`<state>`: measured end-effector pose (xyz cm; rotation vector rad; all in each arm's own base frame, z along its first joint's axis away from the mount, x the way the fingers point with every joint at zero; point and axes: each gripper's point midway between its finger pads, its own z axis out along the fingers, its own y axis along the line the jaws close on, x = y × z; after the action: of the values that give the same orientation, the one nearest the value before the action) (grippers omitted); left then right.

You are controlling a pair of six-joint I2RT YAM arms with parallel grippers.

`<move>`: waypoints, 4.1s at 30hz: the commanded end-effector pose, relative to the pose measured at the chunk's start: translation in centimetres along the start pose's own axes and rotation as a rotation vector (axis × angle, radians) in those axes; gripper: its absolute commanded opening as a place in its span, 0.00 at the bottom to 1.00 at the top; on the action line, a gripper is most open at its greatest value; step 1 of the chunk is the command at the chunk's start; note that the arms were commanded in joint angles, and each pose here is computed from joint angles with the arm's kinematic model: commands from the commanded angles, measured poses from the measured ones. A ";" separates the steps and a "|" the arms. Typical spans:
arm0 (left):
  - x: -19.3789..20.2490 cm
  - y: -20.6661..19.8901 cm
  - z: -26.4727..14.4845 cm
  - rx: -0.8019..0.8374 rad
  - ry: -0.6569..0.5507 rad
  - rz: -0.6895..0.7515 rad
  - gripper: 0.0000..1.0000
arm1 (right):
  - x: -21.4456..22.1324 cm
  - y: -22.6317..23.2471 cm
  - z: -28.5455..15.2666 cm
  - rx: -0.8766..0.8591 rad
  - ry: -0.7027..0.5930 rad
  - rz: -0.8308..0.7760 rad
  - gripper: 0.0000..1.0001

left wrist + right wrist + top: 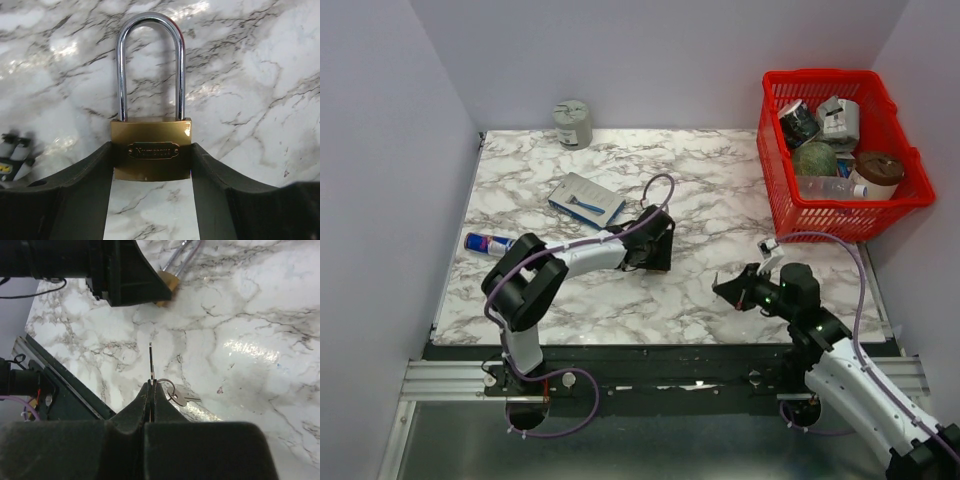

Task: Unlock with the key

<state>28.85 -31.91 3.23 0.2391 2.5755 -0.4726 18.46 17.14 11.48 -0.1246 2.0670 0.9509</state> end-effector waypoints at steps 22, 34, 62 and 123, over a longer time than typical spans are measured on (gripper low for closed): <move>-0.3 0.3 -3.3 0.141 -0.107 -0.229 0.00 | 6.1 8.2 10.7 -0.238 0.400 0.239 0.01; -1.1 0.6 -3.8 0.133 -0.152 -0.225 0.00 | 7.6 7.5 12.8 -0.210 0.452 0.338 0.01; -0.6 0.7 -3.2 0.125 -0.135 -0.215 0.00 | 7.5 3.6 15.3 -0.130 0.450 0.303 0.01; -1.2 0.7 -3.6 0.120 -0.157 -0.188 0.00 | 6.4 4.5 16.0 -0.117 0.378 0.222 0.01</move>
<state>26.97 -28.93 3.80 -0.0024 2.5319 -0.6304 21.64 32.18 2.89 -0.1507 2.4459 1.2689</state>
